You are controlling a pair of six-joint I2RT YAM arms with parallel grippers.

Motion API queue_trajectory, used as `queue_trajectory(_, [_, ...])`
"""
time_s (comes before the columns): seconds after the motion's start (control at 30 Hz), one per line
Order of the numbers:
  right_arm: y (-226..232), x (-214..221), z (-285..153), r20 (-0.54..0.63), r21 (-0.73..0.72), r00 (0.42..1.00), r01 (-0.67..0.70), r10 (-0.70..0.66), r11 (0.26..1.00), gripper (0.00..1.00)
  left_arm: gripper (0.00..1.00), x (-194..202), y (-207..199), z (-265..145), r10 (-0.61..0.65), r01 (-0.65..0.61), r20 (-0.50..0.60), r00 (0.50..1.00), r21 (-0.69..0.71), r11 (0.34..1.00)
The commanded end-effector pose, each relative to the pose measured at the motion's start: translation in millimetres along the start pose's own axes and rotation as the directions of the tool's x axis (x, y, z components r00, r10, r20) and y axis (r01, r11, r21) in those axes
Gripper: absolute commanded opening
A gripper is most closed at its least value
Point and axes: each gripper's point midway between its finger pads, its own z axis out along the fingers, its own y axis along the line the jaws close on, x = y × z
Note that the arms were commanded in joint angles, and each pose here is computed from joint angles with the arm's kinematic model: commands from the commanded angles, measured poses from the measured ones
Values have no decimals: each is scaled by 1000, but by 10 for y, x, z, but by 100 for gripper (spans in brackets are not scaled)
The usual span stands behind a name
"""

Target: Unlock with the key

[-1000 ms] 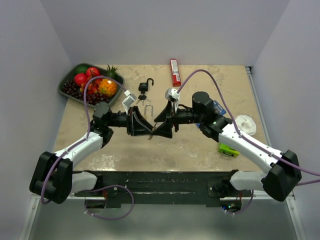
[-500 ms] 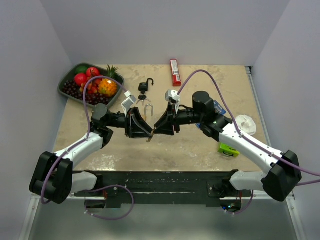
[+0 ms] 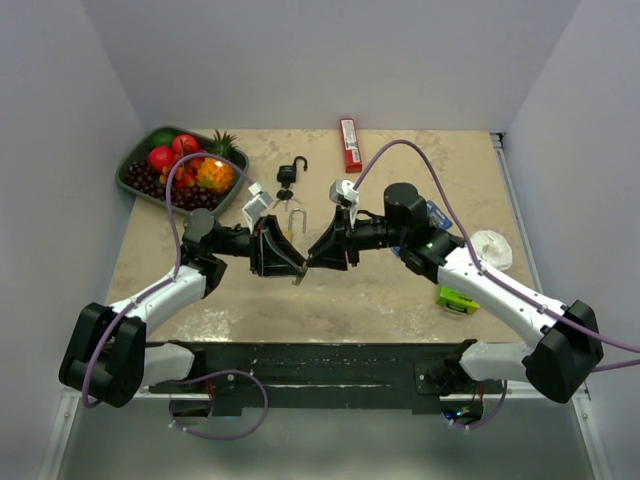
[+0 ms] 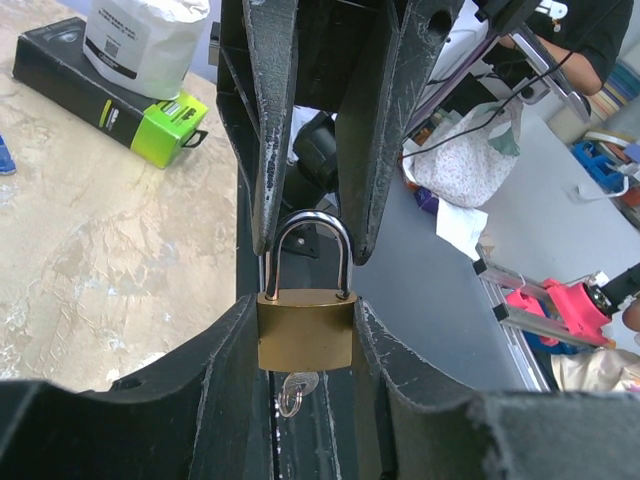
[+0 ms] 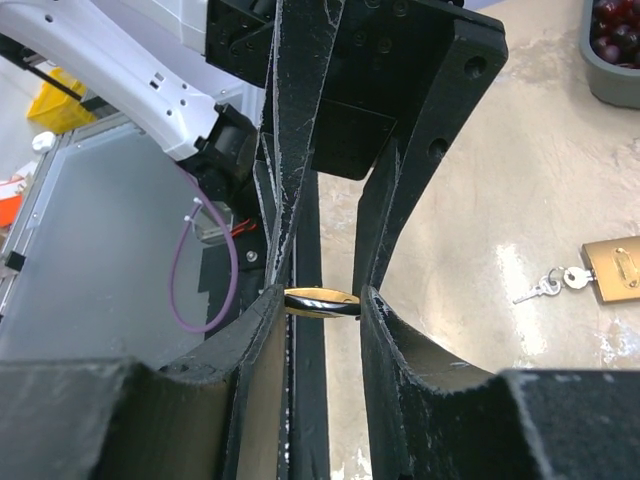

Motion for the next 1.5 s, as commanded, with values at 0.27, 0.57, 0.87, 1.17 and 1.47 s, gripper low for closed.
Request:
queue_trajectory(0.27, [-261,-165,-67,53,201,998,-48,38,978,0,0,-146,371,-79,123,-120,-2,992,-255,960])
queue_trajectory(0.57, [-518,-196,16,93,285,991,-116,93,951,0,0,-230,444,-178,185,-161,25,983,-387,908])
queue_trajectory(0.87, [-885,-179,88,171,423,971,-227,169,877,0,0,-213,541,-282,202,-163,27,979,-496,853])
queue_trajectory(1.17, [-1182,-131,146,251,550,943,-325,219,770,0,0,-189,670,-320,216,-176,-6,976,-606,776])
queue_trajectory(1.47, [-1354,-166,273,291,573,931,-355,222,738,0,0,-177,707,-362,216,-160,2,976,-668,727])
